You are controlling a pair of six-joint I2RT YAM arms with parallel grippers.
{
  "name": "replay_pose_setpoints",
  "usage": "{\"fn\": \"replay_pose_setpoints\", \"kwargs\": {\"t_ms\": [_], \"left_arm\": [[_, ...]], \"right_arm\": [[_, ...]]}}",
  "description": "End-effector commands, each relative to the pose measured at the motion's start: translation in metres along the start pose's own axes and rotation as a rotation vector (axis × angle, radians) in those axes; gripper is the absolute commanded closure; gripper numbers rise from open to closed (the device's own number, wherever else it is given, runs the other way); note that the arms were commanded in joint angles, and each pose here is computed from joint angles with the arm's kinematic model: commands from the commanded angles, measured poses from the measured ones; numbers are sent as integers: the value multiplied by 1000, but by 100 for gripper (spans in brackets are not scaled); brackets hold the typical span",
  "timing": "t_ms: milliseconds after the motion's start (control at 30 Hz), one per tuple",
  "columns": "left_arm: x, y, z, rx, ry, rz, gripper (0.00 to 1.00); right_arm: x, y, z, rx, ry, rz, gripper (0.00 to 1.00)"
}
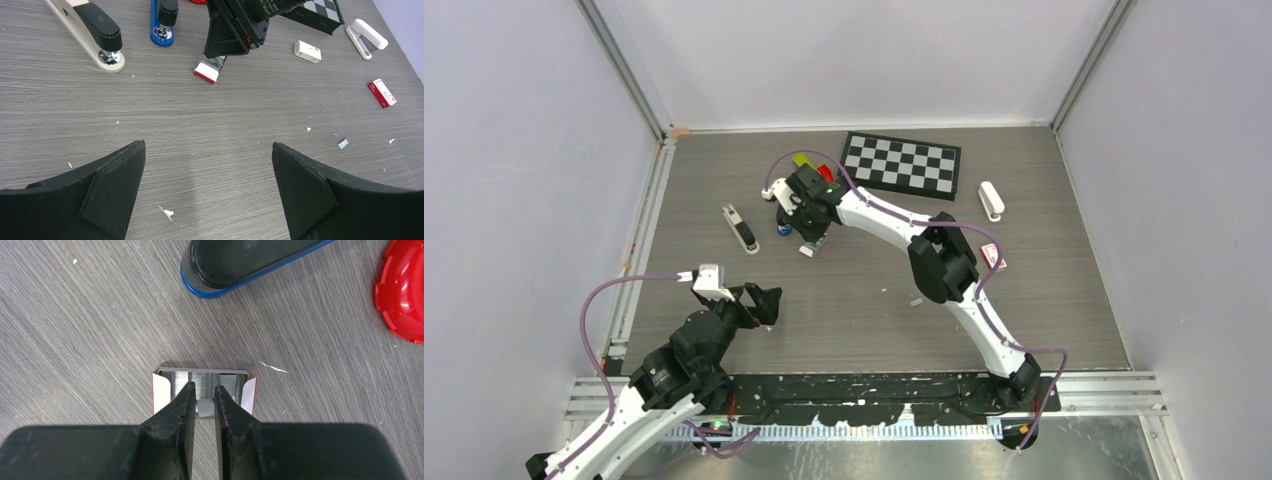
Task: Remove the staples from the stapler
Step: Place the staple in the staple box.
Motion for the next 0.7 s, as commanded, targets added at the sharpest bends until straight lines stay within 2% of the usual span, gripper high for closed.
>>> {"fn": "replay_pose_setpoints", "kwargs": {"t_ms": [0,667], "left_arm": [[2,0,-2,-22,-12,-17,1],[2,0,-2,-24,-14,-16,1]], "right_arm": [[-3,-7,-17,-54,-27,35,81],[-4,-6,-15,-42,-36,48,74]]}}
Point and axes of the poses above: each gripper's point midway between its finger pads, its own y axis out along the fingers, its own x axis along the line the jaws close on, z = x × y, the point moved 9 cm from there along -y, back along the fingers, and after that the axes turned 6 degrees about -y, right-handed, at the moved point
